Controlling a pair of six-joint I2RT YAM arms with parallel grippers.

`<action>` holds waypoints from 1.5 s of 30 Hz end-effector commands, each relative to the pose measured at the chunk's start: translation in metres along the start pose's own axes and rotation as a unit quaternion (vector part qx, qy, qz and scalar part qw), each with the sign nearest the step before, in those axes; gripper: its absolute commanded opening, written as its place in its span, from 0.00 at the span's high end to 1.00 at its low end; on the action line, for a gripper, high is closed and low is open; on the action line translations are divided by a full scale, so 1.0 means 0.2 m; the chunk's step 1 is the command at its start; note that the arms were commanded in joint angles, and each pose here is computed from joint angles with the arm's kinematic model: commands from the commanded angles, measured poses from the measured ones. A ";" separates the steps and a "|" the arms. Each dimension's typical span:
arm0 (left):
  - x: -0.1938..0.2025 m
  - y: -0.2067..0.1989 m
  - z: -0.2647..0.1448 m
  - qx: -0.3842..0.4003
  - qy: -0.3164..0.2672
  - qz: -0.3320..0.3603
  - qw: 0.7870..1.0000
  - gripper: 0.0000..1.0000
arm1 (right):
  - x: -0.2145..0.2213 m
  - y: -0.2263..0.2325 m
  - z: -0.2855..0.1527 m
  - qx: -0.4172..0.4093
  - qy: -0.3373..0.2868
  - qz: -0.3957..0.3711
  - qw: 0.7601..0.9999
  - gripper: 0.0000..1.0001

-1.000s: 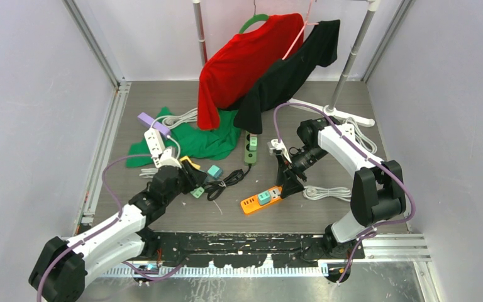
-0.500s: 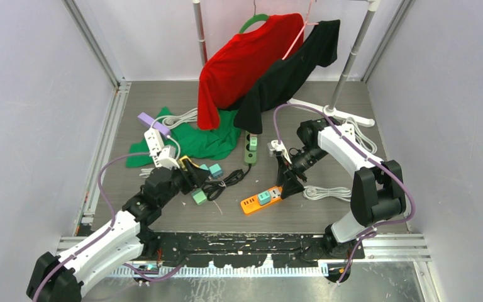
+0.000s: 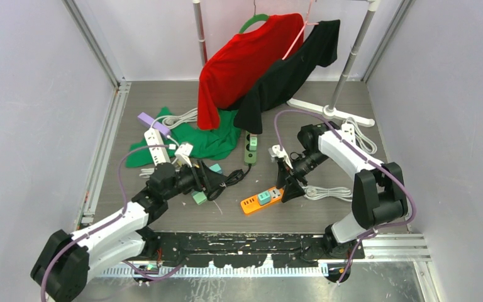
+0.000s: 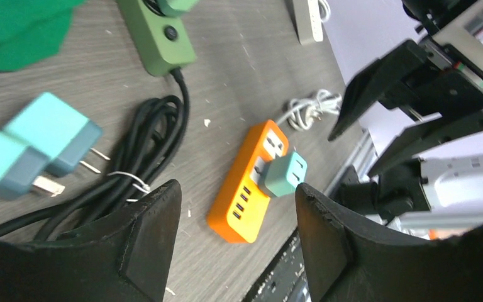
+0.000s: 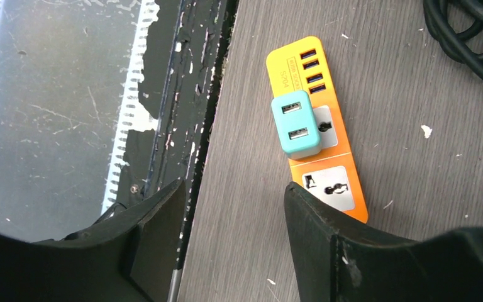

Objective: Pull the plug off the socket
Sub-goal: Place the plug at the center of the board, then remove the plug from the socket.

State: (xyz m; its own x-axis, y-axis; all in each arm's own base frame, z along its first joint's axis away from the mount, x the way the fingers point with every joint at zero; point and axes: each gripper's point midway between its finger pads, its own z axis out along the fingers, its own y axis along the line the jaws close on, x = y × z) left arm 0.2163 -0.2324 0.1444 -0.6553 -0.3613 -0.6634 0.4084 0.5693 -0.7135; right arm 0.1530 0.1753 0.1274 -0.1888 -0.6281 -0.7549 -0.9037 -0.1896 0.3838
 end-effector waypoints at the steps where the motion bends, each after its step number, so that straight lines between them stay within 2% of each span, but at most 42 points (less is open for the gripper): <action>1: -0.01 -0.25 0.01 0.130 0.014 0.039 0.991 0.33 | -0.04 -0.02 0.00 0.024 -0.015 -0.068 0.997 0.36; 4: 0.04 -0.31 0.04 0.157 0.021 0.075 0.985 0.31 | -0.04 -0.06 0.01 0.051 -0.017 -0.100 0.994 0.34; 6: 0.12 -0.37 0.06 0.172 0.030 0.129 0.976 0.29 | -0.05 -0.09 0.03 0.076 -0.020 -0.114 0.990 0.30; 10: 0.27 -0.42 0.07 0.190 0.029 0.260 0.946 0.27 | -0.07 -0.17 0.05 0.135 -0.015 -0.138 0.981 0.25; 12: 0.30 -0.42 0.07 0.198 0.024 0.305 0.931 0.26 | -0.06 -0.20 0.08 0.145 -0.009 -0.135 0.980 0.24; 18: 0.38 -0.38 0.08 0.197 0.022 0.401 0.894 0.24 | -0.05 -0.23 0.19 0.136 0.020 -0.150 0.979 0.23; 22: 0.43 -0.36 0.11 0.190 0.032 0.416 0.889 0.23 | -0.05 -0.24 0.25 0.131 0.036 -0.153 0.979 0.24; 24: 0.45 -0.35 0.14 0.191 0.034 0.417 0.888 0.23 | -0.03 -0.24 0.27 0.124 0.045 -0.155 0.979 0.28; 33: 0.57 -0.30 0.30 0.195 0.051 0.409 0.890 0.23 | 0.00 -0.21 0.31 0.098 0.066 -0.167 0.979 0.62; 45: 0.66 -0.24 0.43 0.181 0.059 0.397 0.898 0.27 | 0.01 -0.16 0.32 0.064 0.069 -0.172 0.981 0.81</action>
State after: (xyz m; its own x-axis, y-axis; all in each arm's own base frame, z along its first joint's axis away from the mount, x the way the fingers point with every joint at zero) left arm 0.1527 -0.3517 0.0414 -0.1811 0.2529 -0.9504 0.9435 0.3173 -0.0953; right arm 0.1635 0.2275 0.0760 0.1780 -0.6475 -0.7410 -0.9595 -0.2812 0.0153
